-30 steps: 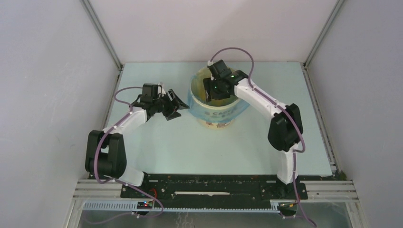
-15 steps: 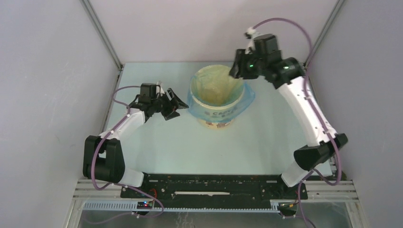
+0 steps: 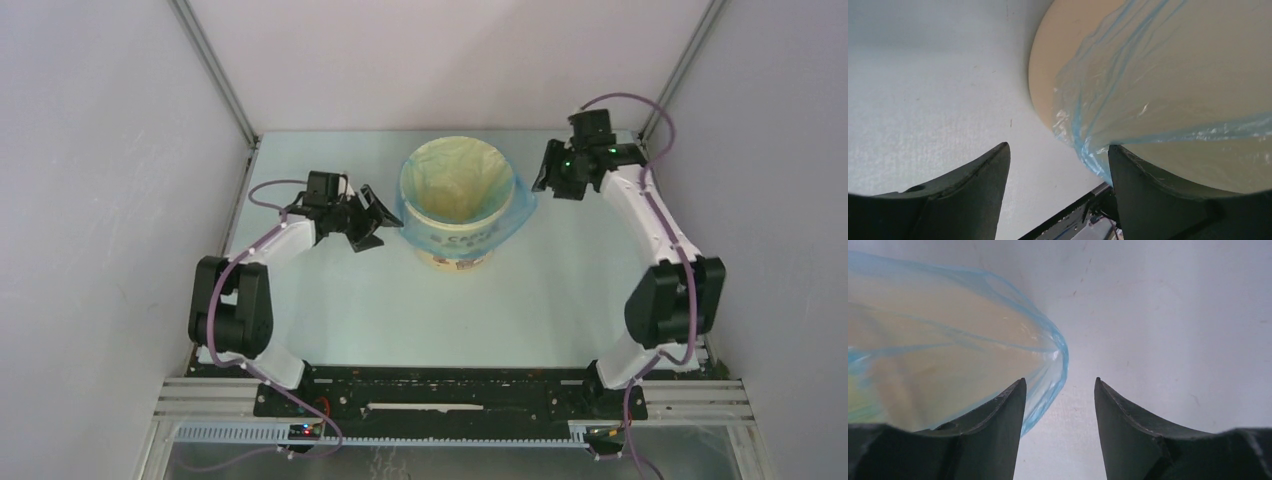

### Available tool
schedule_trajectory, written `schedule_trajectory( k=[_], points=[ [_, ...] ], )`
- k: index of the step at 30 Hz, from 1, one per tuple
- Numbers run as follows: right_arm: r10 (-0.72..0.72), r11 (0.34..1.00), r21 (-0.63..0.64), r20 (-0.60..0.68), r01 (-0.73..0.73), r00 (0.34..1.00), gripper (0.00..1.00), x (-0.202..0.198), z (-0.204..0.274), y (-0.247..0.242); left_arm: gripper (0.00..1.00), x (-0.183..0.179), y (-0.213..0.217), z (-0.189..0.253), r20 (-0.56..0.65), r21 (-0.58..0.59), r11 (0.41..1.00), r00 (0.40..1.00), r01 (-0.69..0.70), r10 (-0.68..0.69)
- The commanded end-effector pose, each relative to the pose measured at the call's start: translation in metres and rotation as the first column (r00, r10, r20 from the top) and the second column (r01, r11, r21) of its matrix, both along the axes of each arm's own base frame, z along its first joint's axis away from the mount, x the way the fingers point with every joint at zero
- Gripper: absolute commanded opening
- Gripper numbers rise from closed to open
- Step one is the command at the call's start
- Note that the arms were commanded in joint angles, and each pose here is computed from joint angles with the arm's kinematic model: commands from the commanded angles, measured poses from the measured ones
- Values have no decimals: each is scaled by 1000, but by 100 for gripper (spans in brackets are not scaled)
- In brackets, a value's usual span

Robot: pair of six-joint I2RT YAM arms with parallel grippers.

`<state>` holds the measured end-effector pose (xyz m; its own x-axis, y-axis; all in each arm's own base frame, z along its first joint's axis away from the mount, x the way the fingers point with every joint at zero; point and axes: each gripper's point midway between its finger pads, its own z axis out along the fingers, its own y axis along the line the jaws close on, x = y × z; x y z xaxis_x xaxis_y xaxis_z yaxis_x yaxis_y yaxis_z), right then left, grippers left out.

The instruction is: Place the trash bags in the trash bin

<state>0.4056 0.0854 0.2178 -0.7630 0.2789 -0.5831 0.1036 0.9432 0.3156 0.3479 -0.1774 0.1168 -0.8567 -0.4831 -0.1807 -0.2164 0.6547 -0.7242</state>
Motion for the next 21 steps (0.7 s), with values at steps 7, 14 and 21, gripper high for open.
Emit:
schedule_trajectory(
  k=[7,14,21],
  points=[
    [134,989,72,-25,-132,991,67,29,-52,66,77,26,-45,29,60,-67,994,995,81,-77],
    [66,988,147,-72,-55,995,68,21,-59,56,79,26,-41,29,71,-56,996,995,70,-66],
    [-105,994,14,-41,105,994,71,-4,-19,-25,92,13,15,36,112,17,998,992,-59,57]
  ],
)
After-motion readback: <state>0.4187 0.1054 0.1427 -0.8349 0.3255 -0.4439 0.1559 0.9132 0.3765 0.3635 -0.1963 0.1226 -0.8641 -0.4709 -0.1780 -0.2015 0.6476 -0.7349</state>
